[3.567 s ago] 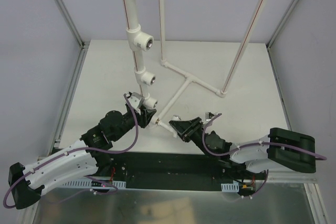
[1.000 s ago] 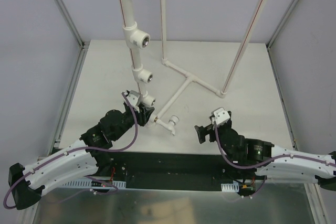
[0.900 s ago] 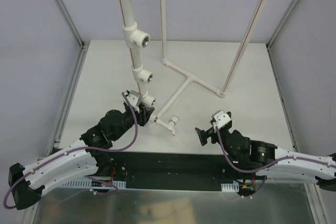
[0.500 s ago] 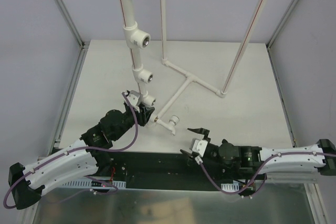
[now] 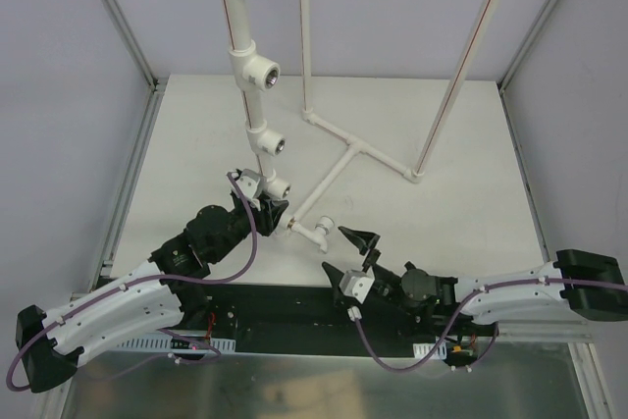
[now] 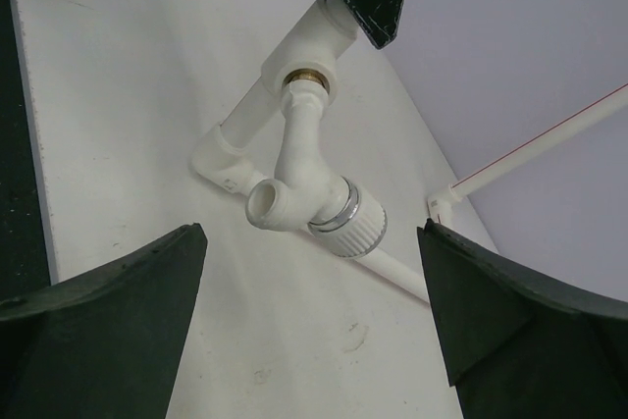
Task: Install the water faucets
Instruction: Screw the water faucet onto the adaptor.
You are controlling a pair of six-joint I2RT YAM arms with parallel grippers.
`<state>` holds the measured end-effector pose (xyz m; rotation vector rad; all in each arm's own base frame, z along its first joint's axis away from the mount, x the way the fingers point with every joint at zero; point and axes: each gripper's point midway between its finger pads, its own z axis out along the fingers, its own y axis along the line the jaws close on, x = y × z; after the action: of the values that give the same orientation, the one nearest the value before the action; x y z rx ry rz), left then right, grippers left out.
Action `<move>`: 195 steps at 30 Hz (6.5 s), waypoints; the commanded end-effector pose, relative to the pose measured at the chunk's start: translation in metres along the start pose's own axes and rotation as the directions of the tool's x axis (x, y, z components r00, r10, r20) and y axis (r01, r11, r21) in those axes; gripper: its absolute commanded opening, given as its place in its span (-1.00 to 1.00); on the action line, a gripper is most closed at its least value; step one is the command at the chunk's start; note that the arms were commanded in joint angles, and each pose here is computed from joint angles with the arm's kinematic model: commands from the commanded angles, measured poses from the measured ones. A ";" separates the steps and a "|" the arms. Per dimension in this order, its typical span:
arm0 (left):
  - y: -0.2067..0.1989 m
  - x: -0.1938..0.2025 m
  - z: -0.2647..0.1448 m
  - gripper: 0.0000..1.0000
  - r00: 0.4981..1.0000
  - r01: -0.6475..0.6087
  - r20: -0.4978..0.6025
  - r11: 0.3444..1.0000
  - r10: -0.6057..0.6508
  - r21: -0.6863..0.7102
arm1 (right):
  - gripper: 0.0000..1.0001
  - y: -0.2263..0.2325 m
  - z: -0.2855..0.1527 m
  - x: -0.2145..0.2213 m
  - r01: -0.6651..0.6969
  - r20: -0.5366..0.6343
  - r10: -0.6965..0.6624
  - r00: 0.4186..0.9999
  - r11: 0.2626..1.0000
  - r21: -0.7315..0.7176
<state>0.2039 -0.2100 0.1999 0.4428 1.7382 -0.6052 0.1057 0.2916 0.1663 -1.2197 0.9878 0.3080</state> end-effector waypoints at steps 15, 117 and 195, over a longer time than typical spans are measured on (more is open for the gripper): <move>-0.014 -0.001 0.000 -1.00 0.984 0.180 -0.014 0.983 -0.180 0.031 | 0.28 -0.021 0.056 -0.016 -0.087 0.061 0.083 0.995 0.995 0.057; -0.011 -0.007 -0.011 -1.00 0.982 0.190 -0.008 0.981 -0.190 0.024 | 0.98 -0.102 -0.067 0.056 -0.740 0.004 0.871 0.490 0.414 0.530; -0.017 -0.001 -0.007 -1.00 0.980 0.198 -0.027 0.979 -0.197 0.051 | -1.00 -0.029 0.041 0.073 -0.926 0.121 0.993 0.006 -0.040 0.375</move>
<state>0.2005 -0.2094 0.1953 0.4079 1.7715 -0.6346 0.1509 0.3267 0.1486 -0.3165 1.8246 1.1106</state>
